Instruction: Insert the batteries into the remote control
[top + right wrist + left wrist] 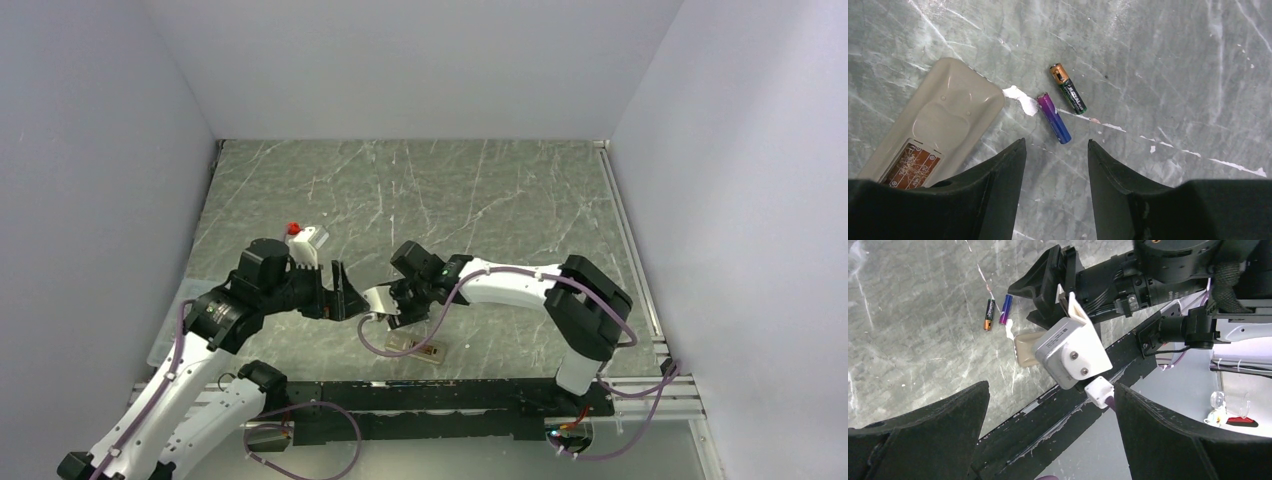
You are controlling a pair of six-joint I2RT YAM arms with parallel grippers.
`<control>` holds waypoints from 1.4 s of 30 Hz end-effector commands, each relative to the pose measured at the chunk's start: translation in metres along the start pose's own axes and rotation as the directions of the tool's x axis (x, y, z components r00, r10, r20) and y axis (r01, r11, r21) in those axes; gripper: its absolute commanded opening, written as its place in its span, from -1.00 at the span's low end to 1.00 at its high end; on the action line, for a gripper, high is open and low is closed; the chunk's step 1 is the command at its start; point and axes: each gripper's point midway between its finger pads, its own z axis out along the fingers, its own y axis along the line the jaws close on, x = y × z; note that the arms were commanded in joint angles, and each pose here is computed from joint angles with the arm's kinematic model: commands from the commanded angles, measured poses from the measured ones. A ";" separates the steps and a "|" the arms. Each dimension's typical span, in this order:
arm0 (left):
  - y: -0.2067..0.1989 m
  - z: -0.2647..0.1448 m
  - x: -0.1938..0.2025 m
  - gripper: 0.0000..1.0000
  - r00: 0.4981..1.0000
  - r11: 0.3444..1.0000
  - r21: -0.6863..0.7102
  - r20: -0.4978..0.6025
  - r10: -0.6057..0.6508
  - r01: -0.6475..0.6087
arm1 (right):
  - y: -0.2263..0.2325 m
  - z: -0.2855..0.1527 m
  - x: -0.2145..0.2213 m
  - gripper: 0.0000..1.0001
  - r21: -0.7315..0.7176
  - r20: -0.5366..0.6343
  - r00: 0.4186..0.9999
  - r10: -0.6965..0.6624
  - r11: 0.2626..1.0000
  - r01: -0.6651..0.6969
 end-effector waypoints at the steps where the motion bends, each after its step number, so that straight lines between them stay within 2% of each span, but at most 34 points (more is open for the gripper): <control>1: 0.000 -0.002 -0.008 0.98 0.999 1.000 -0.004 0.043 0.020 -0.020 | -0.006 0.004 -0.013 -0.01 -0.028 0.048 0.998 -0.033 0.999 0.035; 10: 0.004 -0.003 -0.009 0.98 0.998 1.000 -0.027 0.054 0.012 -0.010 | -0.010 0.015 -0.006 -0.09 -0.060 0.035 0.999 -0.012 0.998 0.014; 19: 0.019 -0.004 -0.011 0.98 0.997 0.991 -0.125 0.066 -0.027 0.035 | -0.006 0.027 0.001 -0.20 -0.085 0.027 1.000 0.006 0.996 -0.003; 42: 0.022 -0.003 -0.012 0.98 0.997 0.990 -0.134 0.078 -0.026 0.036 | 0.022 0.031 0.018 -0.70 -0.148 -0.020 0.996 0.089 0.985 -0.091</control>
